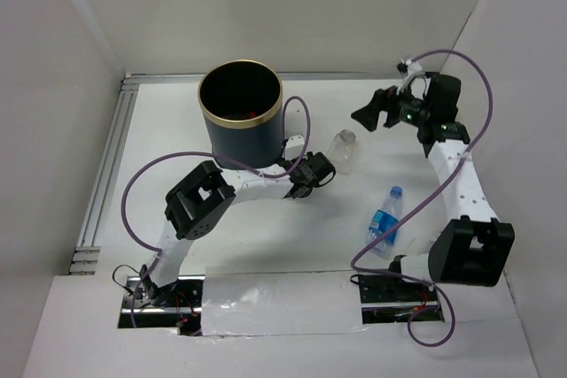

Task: Put the plastic bottles in the bin

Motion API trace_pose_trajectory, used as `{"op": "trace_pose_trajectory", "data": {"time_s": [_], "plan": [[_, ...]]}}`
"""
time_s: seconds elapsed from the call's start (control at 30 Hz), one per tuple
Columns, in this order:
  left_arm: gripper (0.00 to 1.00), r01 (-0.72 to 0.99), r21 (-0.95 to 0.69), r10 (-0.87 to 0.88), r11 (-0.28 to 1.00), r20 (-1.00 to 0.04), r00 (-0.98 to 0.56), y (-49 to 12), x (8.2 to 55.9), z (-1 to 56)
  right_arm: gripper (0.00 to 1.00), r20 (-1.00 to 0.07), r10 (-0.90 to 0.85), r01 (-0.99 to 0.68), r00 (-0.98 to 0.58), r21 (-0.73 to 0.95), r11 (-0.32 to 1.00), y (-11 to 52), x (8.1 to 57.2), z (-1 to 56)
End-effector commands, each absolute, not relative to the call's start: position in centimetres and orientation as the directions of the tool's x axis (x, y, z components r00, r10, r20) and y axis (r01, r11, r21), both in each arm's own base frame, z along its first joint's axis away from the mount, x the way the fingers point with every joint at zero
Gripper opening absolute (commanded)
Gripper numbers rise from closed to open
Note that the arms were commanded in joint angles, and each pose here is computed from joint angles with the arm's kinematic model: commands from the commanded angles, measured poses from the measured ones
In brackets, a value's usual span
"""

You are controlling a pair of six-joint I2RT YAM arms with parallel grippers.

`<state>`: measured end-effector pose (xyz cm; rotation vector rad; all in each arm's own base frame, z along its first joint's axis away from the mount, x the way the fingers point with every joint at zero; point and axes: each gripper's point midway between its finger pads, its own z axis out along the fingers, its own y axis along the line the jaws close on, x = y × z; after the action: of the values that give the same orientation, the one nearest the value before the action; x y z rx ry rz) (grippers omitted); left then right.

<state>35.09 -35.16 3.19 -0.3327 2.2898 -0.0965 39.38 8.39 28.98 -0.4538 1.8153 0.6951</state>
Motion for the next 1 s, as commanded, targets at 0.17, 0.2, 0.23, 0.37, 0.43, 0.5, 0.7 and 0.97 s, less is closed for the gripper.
{"op": "trace_pose_trajectory", "data": {"time_s": [0.17,0.2,0.23,0.37,0.43,0.5,0.7,0.97], "plan": [[0.04,-0.031,-0.186,-0.163,0.982,-0.755,-0.635,-36.7,34.2,6.6,0.91,-0.89,0.03,-0.582,-0.454,0.322,0.747,7.6,36.5,23.1],[0.02,0.049,-0.2,-0.129,0.979,-0.785,-0.606,-37.3,33.9,9.9,0.89,-0.873,0.047,-0.565,-0.486,0.355,0.745,7.7,36.5,22.6],[0.0,0.115,-0.223,-0.115,0.968,-0.802,-0.586,-38.5,32.8,11.3,0.89,-0.858,0.058,-0.536,-0.51,0.371,0.758,7.4,36.7,21.9],[0.0,0.318,-0.312,-0.136,0.895,-0.87,-0.474,-39.1,30.7,21.6,0.89,-0.775,0.135,-0.397,-0.617,0.455,0.797,6.5,37.5,19.0],[0.0,0.376,-0.323,-0.162,0.868,-0.902,-0.401,-38.6,30.5,26.4,0.92,-0.735,0.184,-0.342,-0.652,0.502,0.794,6.4,37.9,18.4],[0.0,0.404,-0.337,-0.24,0.85,-0.932,-0.273,-36.9,30.5,33.5,0.95,-0.671,0.24,-0.256,-0.702,0.551,0.794,6.2,38.2,16.8],[0.03,0.143,-0.298,-0.289,0.944,-0.954,-0.08,-27.6,35.3,38.2,0.98,-0.566,0.312,-0.125,-0.763,0.603,0.788,6.6,38.8,13.8],[0.33,-0.164,-0.296,-0.312,0.941,-0.946,-0.081,-17.2,41.2,34.3,1.0,-0.506,0.321,-0.058,-0.801,0.6,0.798,7.6,40.2,10.8]]}}
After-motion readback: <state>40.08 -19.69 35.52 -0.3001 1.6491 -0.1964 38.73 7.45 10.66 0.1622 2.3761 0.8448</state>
